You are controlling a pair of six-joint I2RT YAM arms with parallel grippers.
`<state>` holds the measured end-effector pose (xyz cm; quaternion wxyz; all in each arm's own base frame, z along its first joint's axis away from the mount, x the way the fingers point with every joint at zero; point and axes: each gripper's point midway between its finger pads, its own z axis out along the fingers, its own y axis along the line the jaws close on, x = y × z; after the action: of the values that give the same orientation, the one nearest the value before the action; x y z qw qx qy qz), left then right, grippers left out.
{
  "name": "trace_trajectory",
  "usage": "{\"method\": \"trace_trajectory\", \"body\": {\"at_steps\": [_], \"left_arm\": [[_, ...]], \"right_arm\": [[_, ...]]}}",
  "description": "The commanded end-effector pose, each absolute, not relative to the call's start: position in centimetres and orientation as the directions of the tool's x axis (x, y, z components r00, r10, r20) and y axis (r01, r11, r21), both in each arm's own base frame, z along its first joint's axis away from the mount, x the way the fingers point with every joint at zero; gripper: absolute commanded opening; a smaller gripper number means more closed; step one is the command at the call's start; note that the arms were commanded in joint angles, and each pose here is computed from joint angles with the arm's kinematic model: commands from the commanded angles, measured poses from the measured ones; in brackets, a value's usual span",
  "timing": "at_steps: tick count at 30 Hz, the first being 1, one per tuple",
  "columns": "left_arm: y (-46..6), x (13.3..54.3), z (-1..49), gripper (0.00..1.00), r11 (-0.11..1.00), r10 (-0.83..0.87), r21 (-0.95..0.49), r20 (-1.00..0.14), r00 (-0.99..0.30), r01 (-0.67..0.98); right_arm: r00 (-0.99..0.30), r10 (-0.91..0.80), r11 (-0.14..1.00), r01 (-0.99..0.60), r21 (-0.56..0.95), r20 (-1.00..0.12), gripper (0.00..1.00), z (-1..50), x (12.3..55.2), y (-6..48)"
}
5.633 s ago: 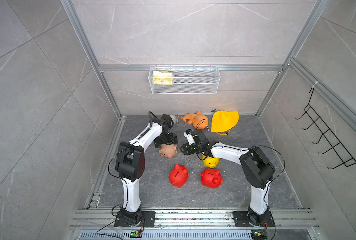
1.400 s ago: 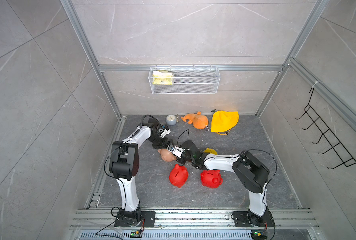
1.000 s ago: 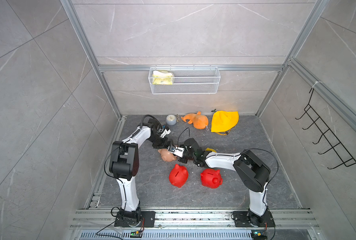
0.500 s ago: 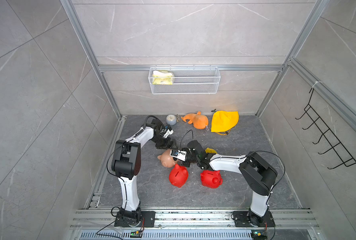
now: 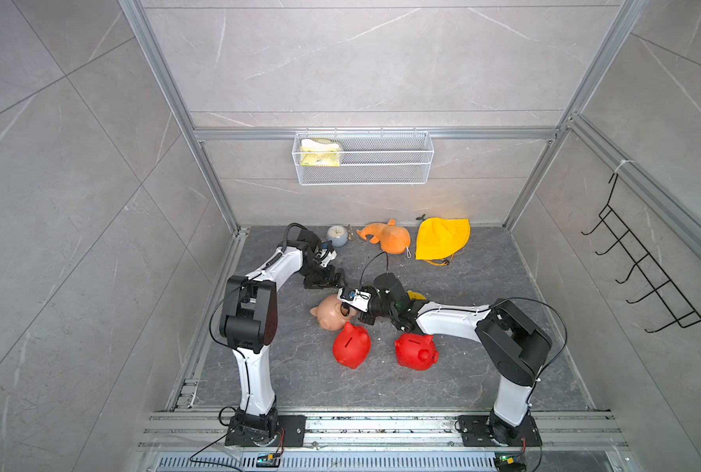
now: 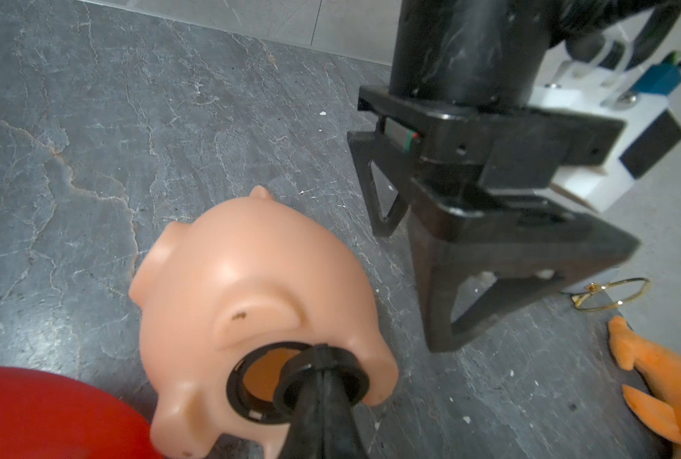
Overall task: Open piggy banks
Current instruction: Open the lid on the piggy bank, then place the lid at the center of the board.
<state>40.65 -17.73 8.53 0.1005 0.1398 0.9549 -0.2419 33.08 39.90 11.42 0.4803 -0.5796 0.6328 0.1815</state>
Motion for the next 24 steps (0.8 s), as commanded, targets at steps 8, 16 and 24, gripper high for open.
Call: {"method": "trace_trajectory", "body": {"at_steps": [8,16,24], "left_arm": [[-11.3,44.8,14.2,0.99,0.931,-0.096,-0.354,-0.462,-0.882,0.084],[-9.0,44.3,14.9,1.0,0.95,-0.133,-0.308,-0.54,-0.831,0.049],[-9.4,43.8,16.6,0.99,0.945,-0.127,-0.32,-0.563,-0.817,0.073]], "right_arm": [[-0.103,-0.564,0.488,-0.842,-0.23,-0.819,0.0,13.2,36.3,36.7],[-0.379,-0.608,0.659,-0.731,-0.177,-0.698,0.0,10.7,38.7,34.4],[-0.605,-0.598,0.761,-0.635,-0.135,-0.526,0.0,7.8,39.6,32.8]]}}
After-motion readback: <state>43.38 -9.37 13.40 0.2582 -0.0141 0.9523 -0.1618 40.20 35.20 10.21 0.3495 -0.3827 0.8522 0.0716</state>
